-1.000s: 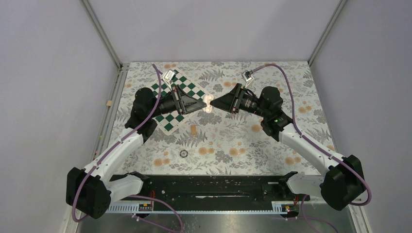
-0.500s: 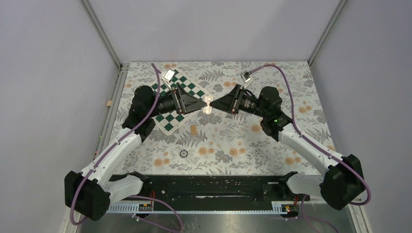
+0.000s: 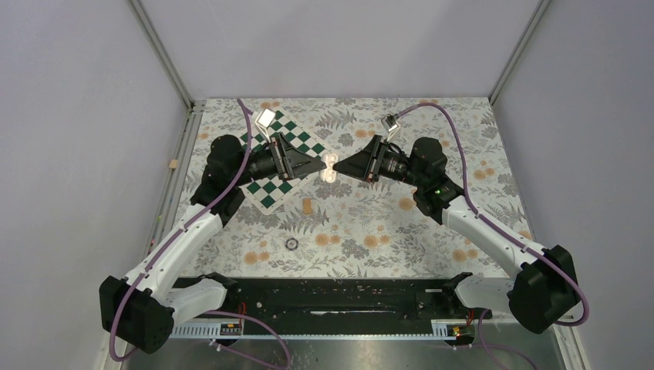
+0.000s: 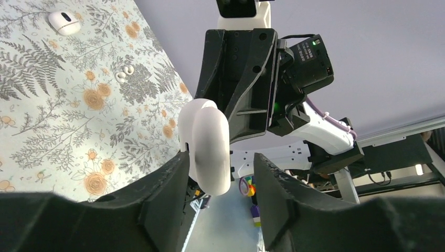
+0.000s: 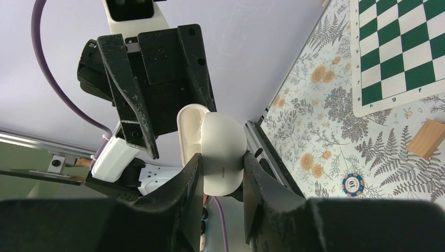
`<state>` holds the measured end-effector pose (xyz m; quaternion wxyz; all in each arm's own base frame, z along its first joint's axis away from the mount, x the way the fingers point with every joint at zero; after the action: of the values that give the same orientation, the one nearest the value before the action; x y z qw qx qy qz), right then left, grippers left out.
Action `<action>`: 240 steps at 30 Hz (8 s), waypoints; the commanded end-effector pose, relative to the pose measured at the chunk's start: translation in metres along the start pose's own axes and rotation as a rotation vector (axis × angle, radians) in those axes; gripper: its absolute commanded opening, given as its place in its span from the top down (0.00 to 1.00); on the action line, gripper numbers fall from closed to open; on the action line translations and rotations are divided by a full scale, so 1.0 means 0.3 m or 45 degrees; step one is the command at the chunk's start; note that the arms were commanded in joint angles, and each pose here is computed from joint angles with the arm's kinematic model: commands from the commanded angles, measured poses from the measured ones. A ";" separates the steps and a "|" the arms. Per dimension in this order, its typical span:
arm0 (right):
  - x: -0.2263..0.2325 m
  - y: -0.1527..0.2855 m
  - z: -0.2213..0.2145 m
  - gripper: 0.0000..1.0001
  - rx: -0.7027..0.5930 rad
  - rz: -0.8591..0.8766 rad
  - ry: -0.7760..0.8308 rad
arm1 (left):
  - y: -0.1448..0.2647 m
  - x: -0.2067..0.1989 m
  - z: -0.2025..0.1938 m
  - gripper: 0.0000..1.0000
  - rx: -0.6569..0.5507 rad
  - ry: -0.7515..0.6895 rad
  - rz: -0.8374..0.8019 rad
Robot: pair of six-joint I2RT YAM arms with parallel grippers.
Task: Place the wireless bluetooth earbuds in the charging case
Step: Adjust the charging case.
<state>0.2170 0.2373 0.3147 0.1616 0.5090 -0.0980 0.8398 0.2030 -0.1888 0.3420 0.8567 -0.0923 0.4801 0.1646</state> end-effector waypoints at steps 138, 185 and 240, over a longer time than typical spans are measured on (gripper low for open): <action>0.072 0.005 -0.002 1.00 0.087 0.113 0.033 | 0.014 0.006 0.002 0.47 0.100 -0.067 -0.217; 0.035 -0.017 0.010 1.00 0.141 0.157 -0.052 | 0.037 0.006 -0.011 0.49 0.150 0.009 -0.284; 0.055 0.015 0.022 1.00 0.121 0.039 0.028 | 0.041 -0.015 -0.016 0.28 0.040 -0.345 0.504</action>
<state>0.2161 0.2360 0.3056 0.1458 0.5394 -0.0361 0.8286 0.1898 -0.1919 0.3286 0.8656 0.0600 0.4069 0.2856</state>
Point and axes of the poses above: each gripper's point midway between its finger pads, its own y axis back along the fingers, its own x axis along the line the jaws close on, z = x × y, the point moved 8 cm from there along y, back along the fingers
